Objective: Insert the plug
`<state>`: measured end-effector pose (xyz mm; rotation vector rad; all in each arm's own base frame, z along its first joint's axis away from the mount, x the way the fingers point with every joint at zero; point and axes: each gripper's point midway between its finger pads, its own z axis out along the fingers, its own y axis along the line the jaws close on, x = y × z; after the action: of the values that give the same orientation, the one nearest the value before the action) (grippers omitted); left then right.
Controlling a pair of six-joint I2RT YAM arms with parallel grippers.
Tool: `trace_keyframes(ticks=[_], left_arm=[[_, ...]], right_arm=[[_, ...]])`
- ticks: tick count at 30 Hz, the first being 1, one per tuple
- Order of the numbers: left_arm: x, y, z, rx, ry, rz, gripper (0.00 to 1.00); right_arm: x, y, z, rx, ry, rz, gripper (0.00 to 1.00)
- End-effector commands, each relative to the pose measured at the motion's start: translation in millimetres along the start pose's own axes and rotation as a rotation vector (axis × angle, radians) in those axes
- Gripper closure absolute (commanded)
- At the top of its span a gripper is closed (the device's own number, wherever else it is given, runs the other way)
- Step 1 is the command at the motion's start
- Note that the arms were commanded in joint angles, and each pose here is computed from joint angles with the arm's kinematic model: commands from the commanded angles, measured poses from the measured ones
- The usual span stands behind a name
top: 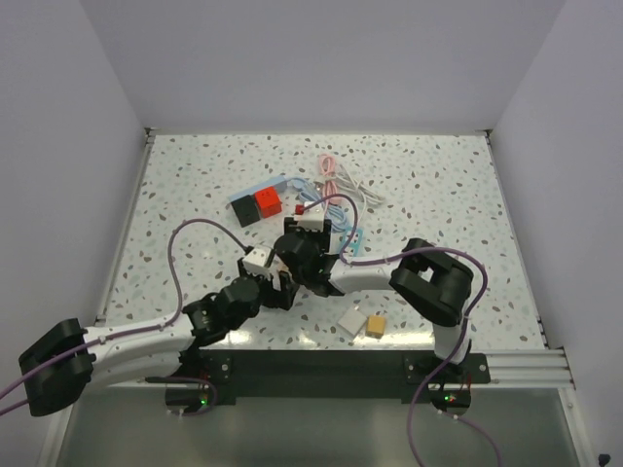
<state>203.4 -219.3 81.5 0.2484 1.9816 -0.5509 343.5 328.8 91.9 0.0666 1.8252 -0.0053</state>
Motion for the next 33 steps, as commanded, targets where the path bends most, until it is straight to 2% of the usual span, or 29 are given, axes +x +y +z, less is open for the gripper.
trace_keyframes(ticks=[1, 10, 21, 33], left_arm=[[-7, -2, -3, 0.017, -0.040, 0.009, 0.13], [-12, 5, 3, -0.025, -0.094, -0.001, 0.13], [-17, -4, 9, 0.009, -0.159, 0.012, 0.10], [-7, -7, 9, 0.032, -0.189, 0.023, 0.14]], right_arm=[[78, -36, -4, 0.028, 0.186, -0.252, 1.00], [94, -48, -10, 0.067, 0.209, -0.251, 1.00], [109, -50, -21, 0.099, 0.240, -0.298, 1.00], [136, -56, -33, 0.122, 0.269, -0.327, 1.00]])
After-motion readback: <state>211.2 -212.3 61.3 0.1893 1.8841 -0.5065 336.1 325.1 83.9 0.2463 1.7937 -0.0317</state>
